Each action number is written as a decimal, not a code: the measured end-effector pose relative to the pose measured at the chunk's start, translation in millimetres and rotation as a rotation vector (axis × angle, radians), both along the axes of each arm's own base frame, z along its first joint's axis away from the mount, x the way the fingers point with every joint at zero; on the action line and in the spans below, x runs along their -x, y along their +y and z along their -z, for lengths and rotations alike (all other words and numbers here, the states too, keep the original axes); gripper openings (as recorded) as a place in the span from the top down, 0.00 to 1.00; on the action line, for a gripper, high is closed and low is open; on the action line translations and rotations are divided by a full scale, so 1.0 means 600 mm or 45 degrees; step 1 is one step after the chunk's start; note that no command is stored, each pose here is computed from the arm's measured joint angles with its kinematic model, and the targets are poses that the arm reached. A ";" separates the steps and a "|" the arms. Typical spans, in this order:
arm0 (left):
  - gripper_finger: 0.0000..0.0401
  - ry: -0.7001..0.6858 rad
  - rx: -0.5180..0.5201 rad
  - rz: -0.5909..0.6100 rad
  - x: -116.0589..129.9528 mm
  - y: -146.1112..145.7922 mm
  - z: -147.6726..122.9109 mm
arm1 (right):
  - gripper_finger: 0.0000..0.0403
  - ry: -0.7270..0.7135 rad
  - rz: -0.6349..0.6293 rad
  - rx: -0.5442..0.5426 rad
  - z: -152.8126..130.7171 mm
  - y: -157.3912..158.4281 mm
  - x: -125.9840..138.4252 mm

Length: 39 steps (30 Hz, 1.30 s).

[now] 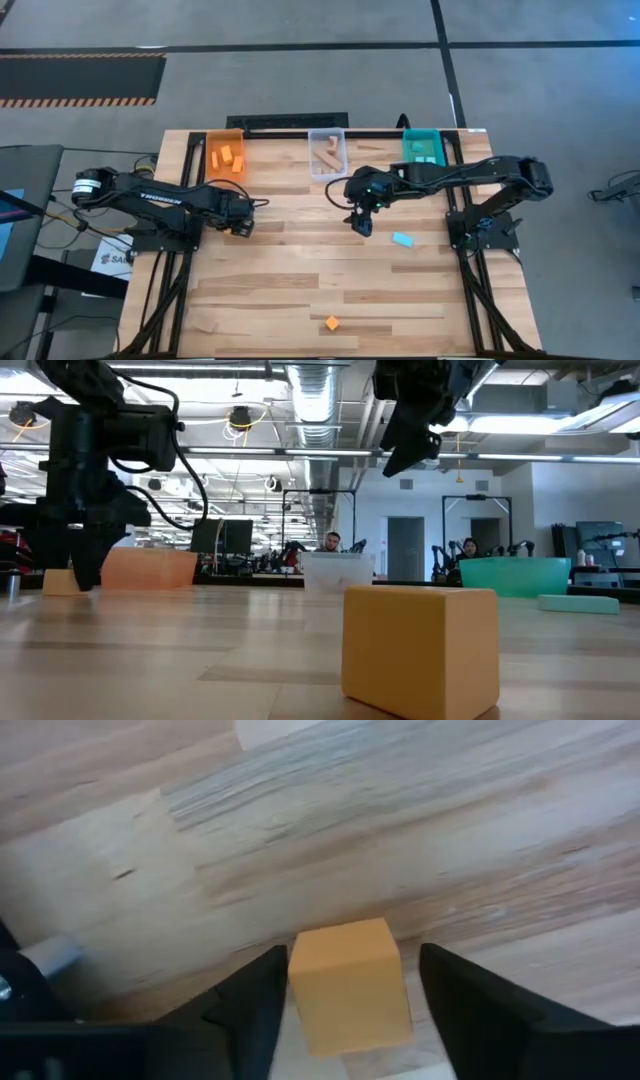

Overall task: Sort & place blocks by color
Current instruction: Put the orange square block into the orange bin

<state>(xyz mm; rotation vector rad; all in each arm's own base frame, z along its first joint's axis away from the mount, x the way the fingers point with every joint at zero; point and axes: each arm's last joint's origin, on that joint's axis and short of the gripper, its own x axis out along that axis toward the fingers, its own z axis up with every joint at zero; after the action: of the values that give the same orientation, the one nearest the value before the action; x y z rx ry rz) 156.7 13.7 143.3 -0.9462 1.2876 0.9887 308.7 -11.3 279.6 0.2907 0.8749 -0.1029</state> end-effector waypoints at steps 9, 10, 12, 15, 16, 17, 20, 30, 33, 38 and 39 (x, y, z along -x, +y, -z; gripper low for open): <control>0.75 -0.045 -0.057 0.152 -0.016 0.006 -0.020 | 0.21 -0.014 0.026 -0.021 -0.002 0.000 -0.001; 0.75 -0.069 -0.083 0.162 -0.023 0.010 -0.029 | 0.21 -0.013 0.032 -0.026 -0.002 0.000 -0.001; 0.75 -0.133 -0.160 0.176 -0.041 0.023 -0.054 | 0.21 -0.015 0.053 -0.043 -0.002 0.000 -0.001; 0.75 -0.226 -0.309 0.174 -0.065 0.055 -0.101 | 0.21 -0.022 0.078 -0.064 -0.002 0.000 -0.002; 0.75 -0.245 -0.363 0.164 -0.069 0.071 -0.117 | 0.21 -0.026 0.082 -0.068 -0.003 0.000 -0.002; 0.75 -0.255 -0.417 0.153 -0.071 0.088 -0.132 | 0.21 -0.028 0.085 -0.070 -0.003 0.000 -0.003; 0.75 -0.237 -0.532 0.104 -0.060 0.149 -0.166 | 0.21 -0.046 0.093 -0.080 -0.004 0.001 -0.004; 0.75 -0.122 -0.509 -0.160 0.044 0.301 -0.159 | 0.21 -0.100 0.092 -0.100 -0.009 0.009 -0.010; 0.75 -0.175 -0.526 -0.219 0.054 0.329 -0.151 | 0.21 -0.109 0.085 -0.100 -0.010 0.012 -0.011; 0.75 -0.191 -0.482 -0.301 0.056 0.360 -0.123 | 0.21 -0.119 0.085 -0.100 -0.011 0.012 -0.012; 0.75 -0.181 -0.468 -0.315 0.056 0.364 -0.116 | 0.21 -0.119 0.085 -0.100 -0.011 0.012 -0.012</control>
<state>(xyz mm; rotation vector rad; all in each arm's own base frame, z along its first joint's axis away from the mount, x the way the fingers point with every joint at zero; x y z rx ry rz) 123.1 232.4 212.8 -0.8815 0.8444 1.2746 315.6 -4.3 286.2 0.3955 0.7776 -0.1160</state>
